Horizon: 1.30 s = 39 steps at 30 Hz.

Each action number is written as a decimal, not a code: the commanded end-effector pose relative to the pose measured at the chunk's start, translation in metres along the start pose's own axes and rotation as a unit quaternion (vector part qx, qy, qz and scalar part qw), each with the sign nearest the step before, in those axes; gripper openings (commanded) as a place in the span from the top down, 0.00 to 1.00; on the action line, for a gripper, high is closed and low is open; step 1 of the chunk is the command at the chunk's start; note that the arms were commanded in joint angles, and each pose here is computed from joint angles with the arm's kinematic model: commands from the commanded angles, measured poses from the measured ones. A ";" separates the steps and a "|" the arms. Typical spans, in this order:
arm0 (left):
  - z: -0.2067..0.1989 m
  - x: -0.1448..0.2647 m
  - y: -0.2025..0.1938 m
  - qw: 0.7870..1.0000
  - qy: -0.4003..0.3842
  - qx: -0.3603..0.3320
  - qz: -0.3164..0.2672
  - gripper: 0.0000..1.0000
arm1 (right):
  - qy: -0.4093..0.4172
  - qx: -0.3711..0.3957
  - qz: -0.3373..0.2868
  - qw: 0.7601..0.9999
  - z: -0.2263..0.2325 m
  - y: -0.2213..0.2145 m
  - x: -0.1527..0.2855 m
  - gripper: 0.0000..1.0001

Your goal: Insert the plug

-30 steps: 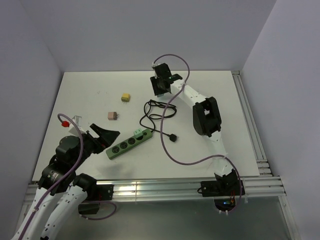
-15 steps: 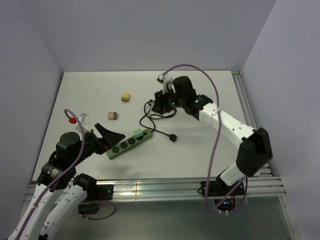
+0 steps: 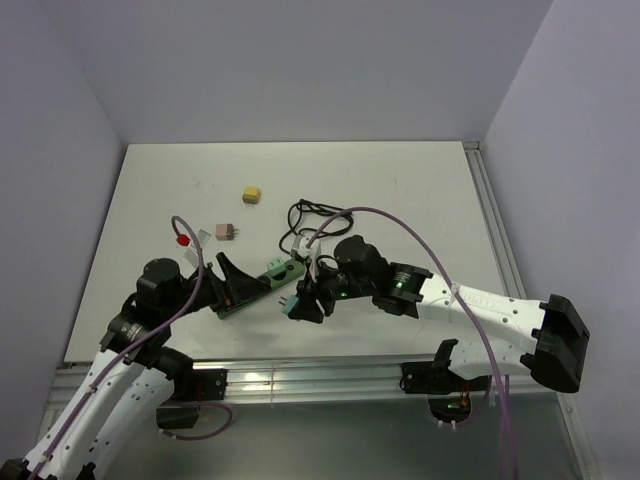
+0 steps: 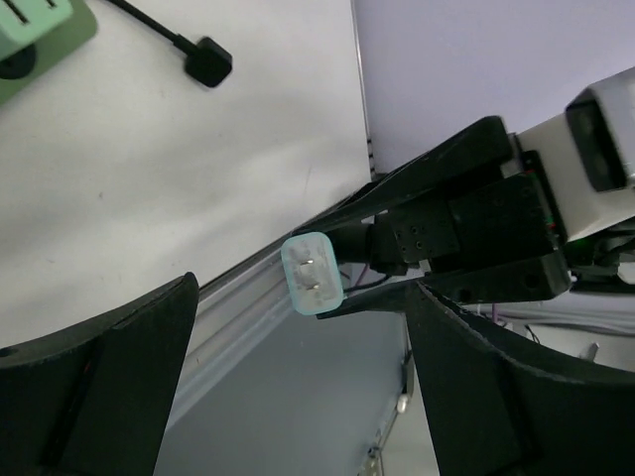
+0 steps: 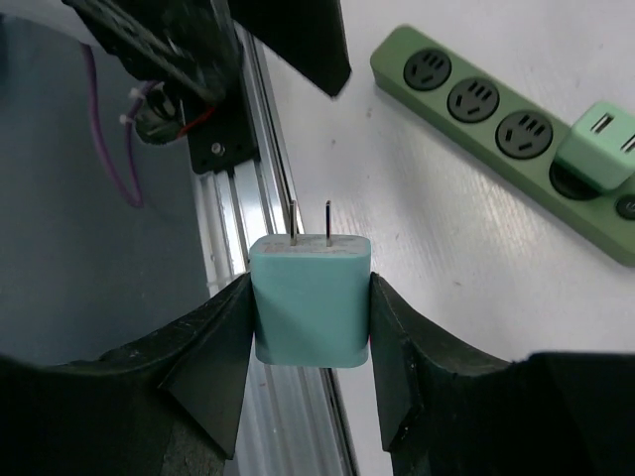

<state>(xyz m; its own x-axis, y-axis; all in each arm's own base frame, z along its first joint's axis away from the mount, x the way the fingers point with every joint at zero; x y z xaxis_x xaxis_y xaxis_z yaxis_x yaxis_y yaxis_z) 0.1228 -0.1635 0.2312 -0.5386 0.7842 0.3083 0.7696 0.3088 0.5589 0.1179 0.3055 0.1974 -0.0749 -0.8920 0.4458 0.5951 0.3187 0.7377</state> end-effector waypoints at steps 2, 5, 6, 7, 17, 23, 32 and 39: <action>-0.016 -0.003 0.001 0.997 -0.070 -0.016 0.013 0.10 | 0.012 0.024 -0.060 0.998 0.016 0.022 0.005 1.00; -0.017 -0.007 -0.004 0.995 -0.095 -0.010 0.026 0.10 | 0.029 0.029 -0.059 0.997 0.024 0.026 0.006 1.00; -0.016 -0.008 -0.009 0.994 -0.104 -0.006 0.038 0.10 | 0.032 0.031 -0.054 0.998 0.025 0.025 0.004 1.00; -0.017 -0.008 -0.009 0.993 -0.111 -0.005 0.042 0.10 | 0.031 0.032 -0.049 0.998 0.026 0.025 0.004 1.00; -0.013 -0.016 -0.013 0.991 -0.117 -0.009 0.067 0.12 | 0.028 0.046 -0.052 0.997 0.035 0.037 0.002 1.00; -0.013 -0.019 -0.016 0.989 -0.124 -0.010 0.081 0.14 | 0.020 0.052 -0.042 0.998 0.036 0.040 -0.002 1.00; -0.018 -0.023 -0.024 0.984 -0.141 -0.015 0.104 0.28 | 0.005 0.067 -0.038 0.997 0.040 0.048 -0.004 1.00; -0.022 -0.020 -0.027 0.982 -0.155 -0.022 0.104 0.49 | -0.019 0.073 -0.040 0.996 0.037 0.051 -0.003 1.00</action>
<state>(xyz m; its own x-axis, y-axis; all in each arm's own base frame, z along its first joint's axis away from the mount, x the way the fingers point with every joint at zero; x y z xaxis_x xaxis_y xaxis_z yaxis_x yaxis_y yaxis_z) 0.1097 -0.1974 0.2196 -0.2595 0.9389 0.2262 0.8608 0.1186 0.4950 0.1135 0.3299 0.2291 -0.1093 -0.8886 0.4454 0.5102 0.3344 0.7924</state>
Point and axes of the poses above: each gripper's point midway between its finger pads, its own x axis back along the fingers, its own z axis along the line the jaws close on, y = z × x, the point moved 4 cm from there along x, back along the fingers, and after that the axes turned 13 degrees about -x, right-handed, at the moved point
